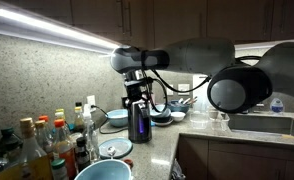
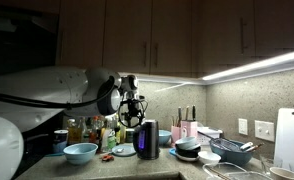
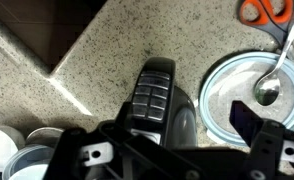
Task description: Turn off the black electric kettle then open the lid
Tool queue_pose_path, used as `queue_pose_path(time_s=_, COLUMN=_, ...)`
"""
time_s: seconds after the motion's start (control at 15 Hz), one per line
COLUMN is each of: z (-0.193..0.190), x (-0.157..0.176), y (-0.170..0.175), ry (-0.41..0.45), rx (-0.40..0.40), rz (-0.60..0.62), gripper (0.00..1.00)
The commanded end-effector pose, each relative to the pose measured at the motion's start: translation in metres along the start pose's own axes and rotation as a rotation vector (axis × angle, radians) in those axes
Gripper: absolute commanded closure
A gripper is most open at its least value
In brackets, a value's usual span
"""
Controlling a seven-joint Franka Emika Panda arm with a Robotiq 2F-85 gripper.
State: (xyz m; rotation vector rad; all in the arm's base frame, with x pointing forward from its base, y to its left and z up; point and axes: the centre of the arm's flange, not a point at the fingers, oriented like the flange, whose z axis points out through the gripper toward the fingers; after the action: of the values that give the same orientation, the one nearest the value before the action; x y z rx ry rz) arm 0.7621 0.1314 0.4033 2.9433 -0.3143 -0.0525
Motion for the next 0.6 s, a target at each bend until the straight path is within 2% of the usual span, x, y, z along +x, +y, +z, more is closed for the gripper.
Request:
queue_pose_path(time_s=0.0, z=-0.021, x=0.044, y=-0.02, ry=0.031, rx=-0.028, rz=-0.066, gripper=0.0)
queue_pose_path(time_s=0.33, z=-0.044, x=0.031, y=-0.032, ry=0.136, rx=-0.067, rz=-0.069, gripper=0.0)
queue_pose_path(time_s=0.53, z=-0.037, x=0.037, y=-0.033, ry=0.123, rx=-0.067, rz=-0.063, gripper=0.0)
